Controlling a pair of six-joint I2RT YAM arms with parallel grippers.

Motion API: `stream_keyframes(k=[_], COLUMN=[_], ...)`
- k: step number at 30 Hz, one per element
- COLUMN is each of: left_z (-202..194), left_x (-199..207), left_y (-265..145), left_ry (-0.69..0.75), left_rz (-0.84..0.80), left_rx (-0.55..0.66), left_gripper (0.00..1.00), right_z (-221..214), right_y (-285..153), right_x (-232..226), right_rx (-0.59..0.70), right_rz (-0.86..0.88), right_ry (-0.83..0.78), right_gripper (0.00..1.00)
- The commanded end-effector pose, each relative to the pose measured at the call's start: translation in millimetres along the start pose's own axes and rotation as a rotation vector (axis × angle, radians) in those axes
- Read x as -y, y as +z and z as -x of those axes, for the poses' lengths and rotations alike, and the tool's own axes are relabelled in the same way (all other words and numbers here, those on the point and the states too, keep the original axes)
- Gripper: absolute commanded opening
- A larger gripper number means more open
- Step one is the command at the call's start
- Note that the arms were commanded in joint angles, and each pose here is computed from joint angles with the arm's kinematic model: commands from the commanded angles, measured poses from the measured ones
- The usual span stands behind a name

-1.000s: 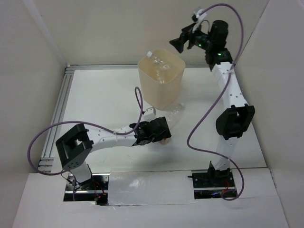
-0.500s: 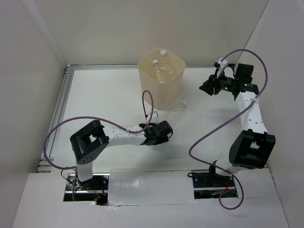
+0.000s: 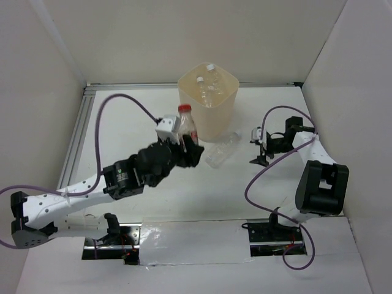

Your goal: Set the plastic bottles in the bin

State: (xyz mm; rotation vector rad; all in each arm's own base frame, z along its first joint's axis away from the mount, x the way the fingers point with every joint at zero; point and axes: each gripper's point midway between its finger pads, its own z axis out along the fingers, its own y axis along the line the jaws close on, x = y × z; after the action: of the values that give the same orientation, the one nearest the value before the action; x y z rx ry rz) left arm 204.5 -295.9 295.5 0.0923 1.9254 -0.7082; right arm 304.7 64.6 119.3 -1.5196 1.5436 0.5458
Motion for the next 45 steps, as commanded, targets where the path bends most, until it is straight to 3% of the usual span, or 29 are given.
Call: stream_keyframes(k=[1, 2, 4, 5, 8, 11, 12, 14, 17, 20, 22, 24, 27, 33, 35, 37, 38, 40, 41, 42, 43, 45], left_z=[113.7, 156.0, 183.2, 223.2, 253.5, 251.0, 253.1, 250.2, 235.6, 224.1, 217.3, 212.4, 208.8, 212.3, 239.2, 239.6, 258.4, 224.5, 235.4, 221.7, 176.1, 160.0], left_x=[18.2, 17.1, 23.0, 19.6, 3.9, -11.8, -20.9, -29.1, -47.8, -41.4, -40.4, -39.9, -33.0, -38.9, -31.3, -39.8, -38.2, -67.6, -65.9, -75.8, -100.3, -116.7], left_y=[26.2, 31.2, 66.6, 71.4, 132.3, 174.9, 193.4, 201.9, 221.5, 227.6, 233.5, 236.9, 236.9, 208.6, 169.7, 144.8, 103.1, 83.6, 38.4, 25.3, 26.8, -18.8], left_ry=[0.179, 0.186, 0.189, 0.152, 0.134, 0.157, 0.158, 0.148, 0.135, 0.139, 0.145, 0.14, 0.151, 0.158, 0.155, 0.161, 0.143, 0.138, 0.104, 0.092, 0.078, 0.011], left_rz=[0.004, 0.005, -0.023, -0.025, 0.03, 0.081, 0.111, 0.115, 0.145, 0.092, 0.076, 0.07, 0.053, 0.101, 0.09, 0.135, 0.135, 0.208, 0.179, 0.192, 0.237, 0.242], left_rx=[0.337, 0.415, 0.486, 0.56, 0.556, 0.497, 0.491, 0.479, 0.42, 0.388, 0.369, 0.349, 0.342, 0.35, 0.417, 0.439, 0.494, 0.443, 0.502, 0.487, 0.392, 0.405], left_gripper=[0.07, 0.07, 0.1, 0.13, 0.21, 0.4, 0.52, 0.65, 0.67, 0.73, 0.8, 0.98, 1.0, 1.0, 1.0, 1.0, 1.0, 1.0, 1.0, 1.0, 1.0, 1.0], right_z=[3.9, 4.4, 12.3, 16.2, 33.8, 45.9, 54.0, 59.8, 77.3, 83.6, 84.9, 90.6, 89.0, 84.7, 80.9, 79.3, 72.5, 64.7, 61.0, 55.5, 51.1, 42.3], right_y=[1.2, 7.5, 9.4, 12.6, 14.5, 16.1, 21.0, 23.9, 30.3, 33.1, 36.9, 40.3, 47.5, 58.4, 66.2, 73.9, 80.4, 93.3, 98.7, 103.6, 113.5, 121.0], right_x=[19.5, 17.7, 15.8, 12.2, 13.2, 21.8, 20.2, 25.7, 33.8, 48.3, 50.9, 56.6, 58.4, 56.1, 46.5, 43.8, 41.2, 39.4, 36.3, 36.8, 34.7, 31.3], right_rx=[-0.062, -0.044, -0.023, -0.009, -0.002, -0.018, -0.007, -0.022, -0.003, -0.005, 0.0, -0.01, -0.027, -0.031, -0.035, -0.061, -0.069, -0.087, -0.094, -0.115, -0.123, -0.159], right_rz=[-0.006, 0.02, 0.053, 0.067, 0.053, 0.027, 0.036, 0.025, 0.024, 0.012, 0.013, 0.012, 0.025, 0.062, 0.106, 0.133, 0.15, 0.18, 0.199, 0.211, 0.241, 0.279], right_ry=[-0.32, -0.289, -0.259, -0.256, -0.262, -0.343, -0.373, -0.43, -0.479, -0.5, -0.49, -0.52, -0.531, -0.568, -0.598, -0.655, -0.662, -0.676, -0.673, -0.688, -0.703, -0.712], right_gripper=[0.91, 0.91, 1.0, 1.0, 1.0, 1.0, 1.0, 1.0, 1.0, 1.0, 1.0, 1.0, 1.0, 1.0, 1.0, 1.0, 1.0, 1.0, 1.0, 1.0, 1.0, 1.0])
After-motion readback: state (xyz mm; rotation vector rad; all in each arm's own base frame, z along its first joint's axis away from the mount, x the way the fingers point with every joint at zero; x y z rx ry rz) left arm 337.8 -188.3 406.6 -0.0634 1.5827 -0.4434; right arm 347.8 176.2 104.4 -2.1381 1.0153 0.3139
